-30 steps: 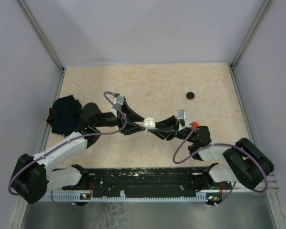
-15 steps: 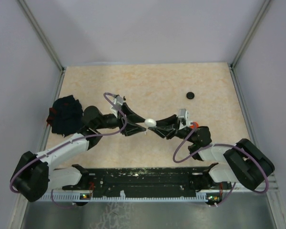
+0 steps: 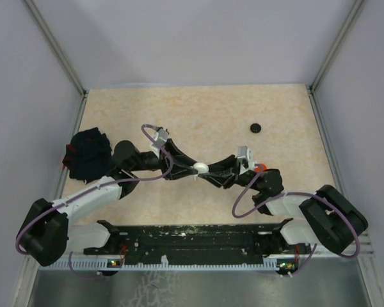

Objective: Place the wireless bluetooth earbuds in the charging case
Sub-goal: Open the charging case.

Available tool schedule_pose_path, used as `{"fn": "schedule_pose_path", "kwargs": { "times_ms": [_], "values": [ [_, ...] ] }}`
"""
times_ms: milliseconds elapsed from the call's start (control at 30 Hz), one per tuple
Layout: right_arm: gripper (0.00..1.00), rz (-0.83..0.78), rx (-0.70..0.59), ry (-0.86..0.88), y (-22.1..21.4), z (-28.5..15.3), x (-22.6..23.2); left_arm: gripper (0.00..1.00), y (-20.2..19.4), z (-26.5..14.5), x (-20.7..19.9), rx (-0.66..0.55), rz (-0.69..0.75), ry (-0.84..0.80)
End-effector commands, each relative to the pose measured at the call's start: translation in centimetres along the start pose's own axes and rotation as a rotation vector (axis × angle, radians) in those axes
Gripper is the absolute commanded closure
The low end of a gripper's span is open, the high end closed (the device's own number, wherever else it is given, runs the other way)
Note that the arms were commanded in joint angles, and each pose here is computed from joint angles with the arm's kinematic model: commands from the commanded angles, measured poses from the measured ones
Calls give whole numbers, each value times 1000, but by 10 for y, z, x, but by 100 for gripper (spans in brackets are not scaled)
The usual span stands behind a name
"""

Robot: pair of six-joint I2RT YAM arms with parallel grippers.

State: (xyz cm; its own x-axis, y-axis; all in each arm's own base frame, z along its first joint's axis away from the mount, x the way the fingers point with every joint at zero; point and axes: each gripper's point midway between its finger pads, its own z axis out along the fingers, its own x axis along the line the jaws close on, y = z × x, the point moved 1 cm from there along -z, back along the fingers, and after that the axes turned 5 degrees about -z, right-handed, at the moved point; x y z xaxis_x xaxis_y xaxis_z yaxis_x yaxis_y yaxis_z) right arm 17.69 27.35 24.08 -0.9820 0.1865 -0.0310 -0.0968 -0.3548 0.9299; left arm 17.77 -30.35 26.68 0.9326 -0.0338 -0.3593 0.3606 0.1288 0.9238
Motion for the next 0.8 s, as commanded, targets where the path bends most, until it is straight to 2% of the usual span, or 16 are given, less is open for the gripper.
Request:
{"fn": "schedule_pose_path", "kwargs": {
  "times_ms": [0, 33, 100, 200, 533, 767],
  "values": [
    [95, -99, -126, 80, 38, 10, 9, 61, 19, 6, -10, -21, 110, -64],
    [95, -94, -123, 85, 37, 10, 10, 64, 19, 7, -9, -18, 114, -65],
    [95, -90, -115, 99, 35, 10, 11, 80, 19, 7, -8, -7, 121, -63],
    [91, -85, -104, 111, 33, 11, 13, 98, 16, 6, -5, 30, 136, -45],
    [68, -64, -29, 140, 25, 14, 13, 100, 14, -6, 0, 149, 217, 49],
    [65, -48, -1, 153, 23, 16, 13, 100, 16, -7, 2, 175, 239, 71]
  ]
}}
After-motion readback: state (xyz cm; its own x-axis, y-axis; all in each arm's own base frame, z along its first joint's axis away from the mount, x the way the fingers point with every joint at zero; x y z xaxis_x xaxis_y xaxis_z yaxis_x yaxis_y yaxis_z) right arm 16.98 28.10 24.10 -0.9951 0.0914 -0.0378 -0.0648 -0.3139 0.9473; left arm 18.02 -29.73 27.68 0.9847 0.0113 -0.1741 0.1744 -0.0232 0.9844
